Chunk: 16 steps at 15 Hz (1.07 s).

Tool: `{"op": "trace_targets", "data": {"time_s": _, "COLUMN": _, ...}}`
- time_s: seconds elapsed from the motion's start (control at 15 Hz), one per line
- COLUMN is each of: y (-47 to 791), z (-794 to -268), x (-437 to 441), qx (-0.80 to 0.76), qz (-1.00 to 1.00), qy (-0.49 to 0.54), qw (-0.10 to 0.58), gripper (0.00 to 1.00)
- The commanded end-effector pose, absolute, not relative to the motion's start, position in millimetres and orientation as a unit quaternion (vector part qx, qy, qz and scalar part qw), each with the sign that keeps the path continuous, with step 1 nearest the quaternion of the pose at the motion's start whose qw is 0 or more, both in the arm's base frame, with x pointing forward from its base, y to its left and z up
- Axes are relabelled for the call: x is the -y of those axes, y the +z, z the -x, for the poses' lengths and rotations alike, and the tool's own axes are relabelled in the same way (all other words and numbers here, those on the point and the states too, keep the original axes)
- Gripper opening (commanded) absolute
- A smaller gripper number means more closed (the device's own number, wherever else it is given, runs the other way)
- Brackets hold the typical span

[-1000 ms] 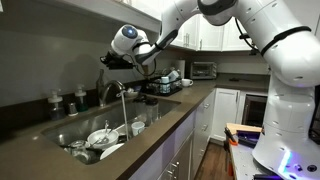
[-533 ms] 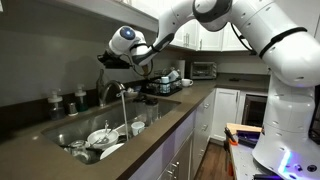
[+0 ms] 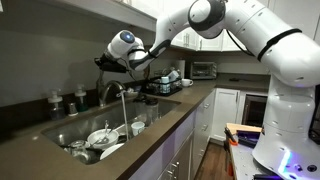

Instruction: Close the tap

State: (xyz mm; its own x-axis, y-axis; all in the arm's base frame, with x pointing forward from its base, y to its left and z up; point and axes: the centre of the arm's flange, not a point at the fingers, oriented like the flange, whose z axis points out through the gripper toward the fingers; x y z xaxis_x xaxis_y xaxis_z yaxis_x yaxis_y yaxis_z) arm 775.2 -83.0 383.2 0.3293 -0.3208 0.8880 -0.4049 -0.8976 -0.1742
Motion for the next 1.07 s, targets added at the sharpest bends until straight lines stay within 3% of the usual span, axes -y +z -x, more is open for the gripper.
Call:
{"op": "trace_targets", "data": {"time_s": 0.0, "y": 388, "z": -786, "x": 84, "qx": 0.202, "qz": -0.834, "qy": 0.511, "qw": 0.039, "gripper": 0.04}}
{"op": "trace_targets", "data": {"time_s": 1.0, "y": 399, "z": -770, "x": 76, "qx": 0.172, "qz": -0.885, "qy": 0.422, "qw": 0.096, "gripper": 0.04}}
